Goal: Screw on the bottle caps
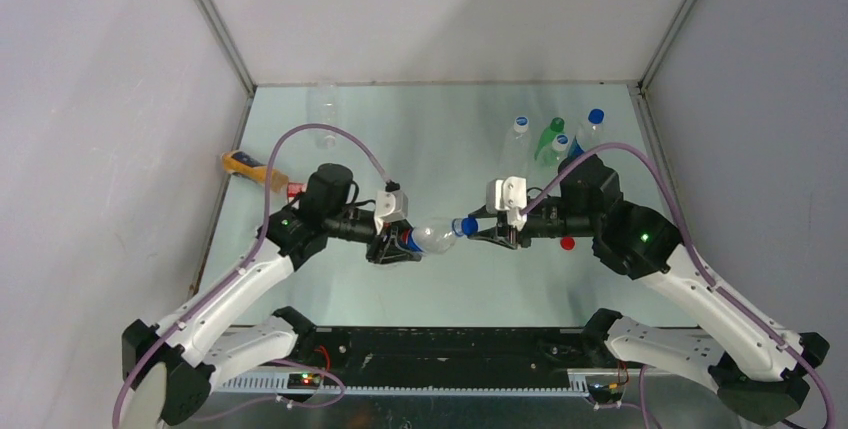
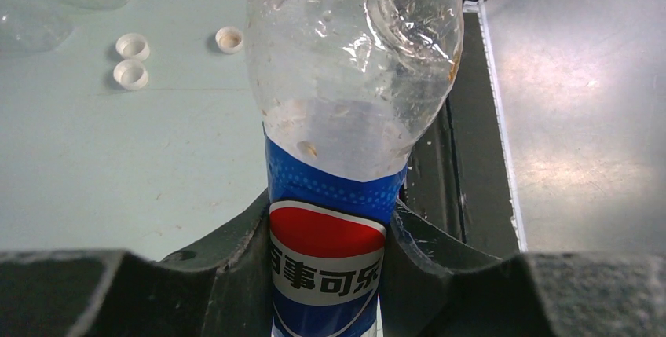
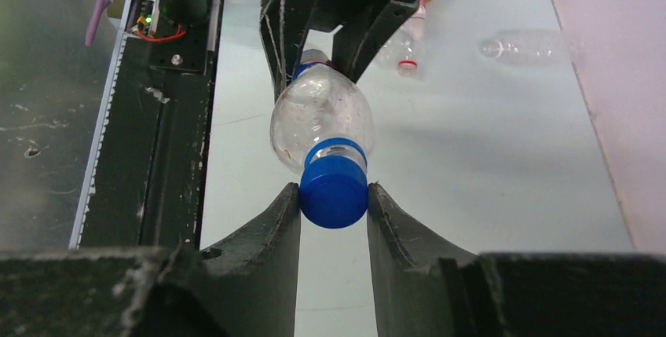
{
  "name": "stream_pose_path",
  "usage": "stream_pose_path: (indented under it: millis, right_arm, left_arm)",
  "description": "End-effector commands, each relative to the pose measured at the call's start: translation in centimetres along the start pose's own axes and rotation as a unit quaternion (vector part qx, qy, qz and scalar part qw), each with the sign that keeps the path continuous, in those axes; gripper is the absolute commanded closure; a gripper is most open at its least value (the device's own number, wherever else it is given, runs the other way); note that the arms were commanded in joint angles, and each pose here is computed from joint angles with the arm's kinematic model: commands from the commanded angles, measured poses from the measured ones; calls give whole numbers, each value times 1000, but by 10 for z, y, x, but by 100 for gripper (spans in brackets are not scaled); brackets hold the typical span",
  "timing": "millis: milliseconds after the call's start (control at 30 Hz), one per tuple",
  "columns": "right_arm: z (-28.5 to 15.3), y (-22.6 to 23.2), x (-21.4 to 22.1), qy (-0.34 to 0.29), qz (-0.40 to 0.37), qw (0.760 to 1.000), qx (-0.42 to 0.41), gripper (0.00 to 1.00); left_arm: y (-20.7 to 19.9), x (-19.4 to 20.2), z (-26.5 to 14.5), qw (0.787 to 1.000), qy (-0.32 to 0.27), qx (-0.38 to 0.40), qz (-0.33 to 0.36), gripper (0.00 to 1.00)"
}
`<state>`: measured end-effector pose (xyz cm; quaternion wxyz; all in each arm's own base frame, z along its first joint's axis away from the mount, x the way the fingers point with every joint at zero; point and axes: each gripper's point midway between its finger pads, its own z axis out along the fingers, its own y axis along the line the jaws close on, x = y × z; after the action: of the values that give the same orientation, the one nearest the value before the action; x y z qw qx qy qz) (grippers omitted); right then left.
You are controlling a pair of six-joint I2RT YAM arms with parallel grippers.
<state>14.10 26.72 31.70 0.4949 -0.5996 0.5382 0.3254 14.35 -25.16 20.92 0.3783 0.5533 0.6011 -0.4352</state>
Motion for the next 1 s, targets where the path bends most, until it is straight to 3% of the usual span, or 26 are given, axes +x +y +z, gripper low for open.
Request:
stream_pose_path:
  millis: [0,467,700,967]
  right_arm:
    - [1,6,-17,-29,-70,996,-36,87]
    - [8,24,-3,-37,-82,990,-110,87]
    - [8,33,4,-45,-78,985,-150,95]
    - [16,27,12,-30,-74,986,-147,94]
  left_arm:
    - [-9,-29,1,998,-28,33,37,57]
    - [-30,-36,5,994,-57,84,33,59]
    - [-30,-32,9,994,-46,96,22,61]
    - [-25,-41,12,995,-47,86,31,61]
